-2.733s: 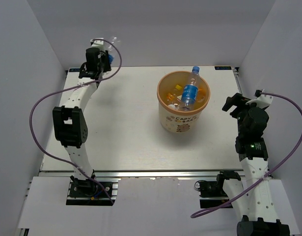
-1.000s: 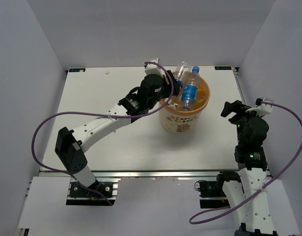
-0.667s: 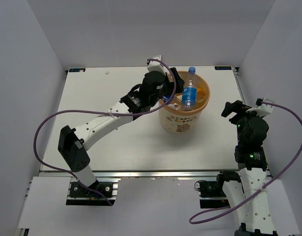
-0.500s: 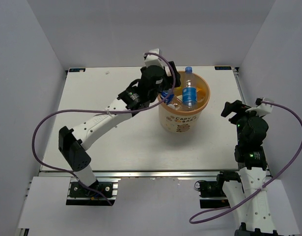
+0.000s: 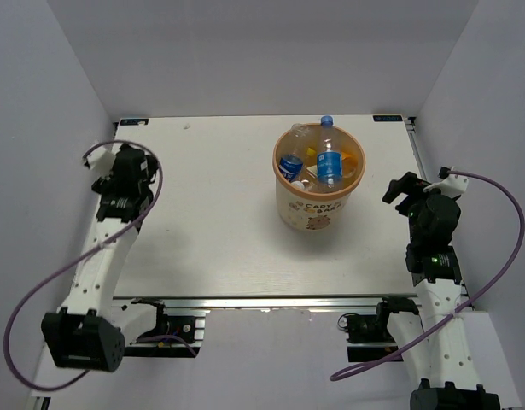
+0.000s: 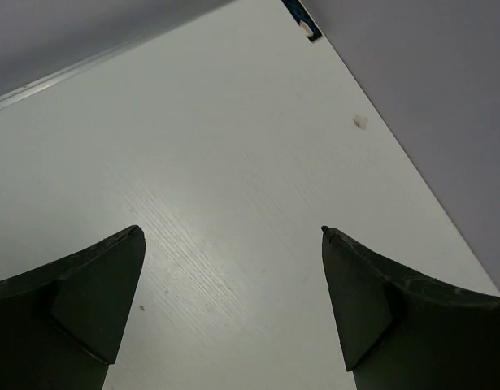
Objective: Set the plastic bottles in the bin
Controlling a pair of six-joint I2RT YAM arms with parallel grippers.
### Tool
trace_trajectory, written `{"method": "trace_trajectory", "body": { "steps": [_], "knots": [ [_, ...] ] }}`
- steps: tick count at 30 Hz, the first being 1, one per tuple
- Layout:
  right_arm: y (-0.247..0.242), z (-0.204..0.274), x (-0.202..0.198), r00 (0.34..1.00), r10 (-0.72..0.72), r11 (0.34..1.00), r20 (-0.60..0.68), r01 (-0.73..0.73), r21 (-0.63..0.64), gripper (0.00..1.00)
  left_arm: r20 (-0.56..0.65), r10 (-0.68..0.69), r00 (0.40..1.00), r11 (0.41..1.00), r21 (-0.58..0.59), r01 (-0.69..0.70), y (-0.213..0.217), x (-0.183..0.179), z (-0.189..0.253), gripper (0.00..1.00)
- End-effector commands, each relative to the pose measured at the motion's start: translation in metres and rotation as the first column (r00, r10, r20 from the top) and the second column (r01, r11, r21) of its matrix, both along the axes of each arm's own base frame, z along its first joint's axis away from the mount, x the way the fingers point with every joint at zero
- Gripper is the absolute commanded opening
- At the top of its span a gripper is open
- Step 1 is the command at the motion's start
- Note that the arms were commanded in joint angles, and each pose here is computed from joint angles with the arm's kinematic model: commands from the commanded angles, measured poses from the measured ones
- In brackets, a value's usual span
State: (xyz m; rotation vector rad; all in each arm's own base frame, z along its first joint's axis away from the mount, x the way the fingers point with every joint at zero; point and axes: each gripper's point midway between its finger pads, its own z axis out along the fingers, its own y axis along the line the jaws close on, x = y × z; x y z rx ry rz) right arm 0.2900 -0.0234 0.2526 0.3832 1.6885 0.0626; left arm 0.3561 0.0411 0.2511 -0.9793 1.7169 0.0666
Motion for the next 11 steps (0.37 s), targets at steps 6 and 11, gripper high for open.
{"method": "trace_trajectory", "body": {
  "steps": [6,11],
  "knots": [
    [-0.005,0.016,-0.001,0.997,-0.030,1.000,0.064,0.030,0.005,0.89,0.021,0.156,0.988,0.982,-0.109,-0.153,0.044,-0.020,-0.021,0.98],
    [-0.005,0.016,0.001,0.996,-0.028,1.000,0.080,0.027,0.008,0.89,-0.046,0.165,0.985,0.979,-0.115,-0.169,0.046,-0.018,-0.035,0.98]
  ]
}}
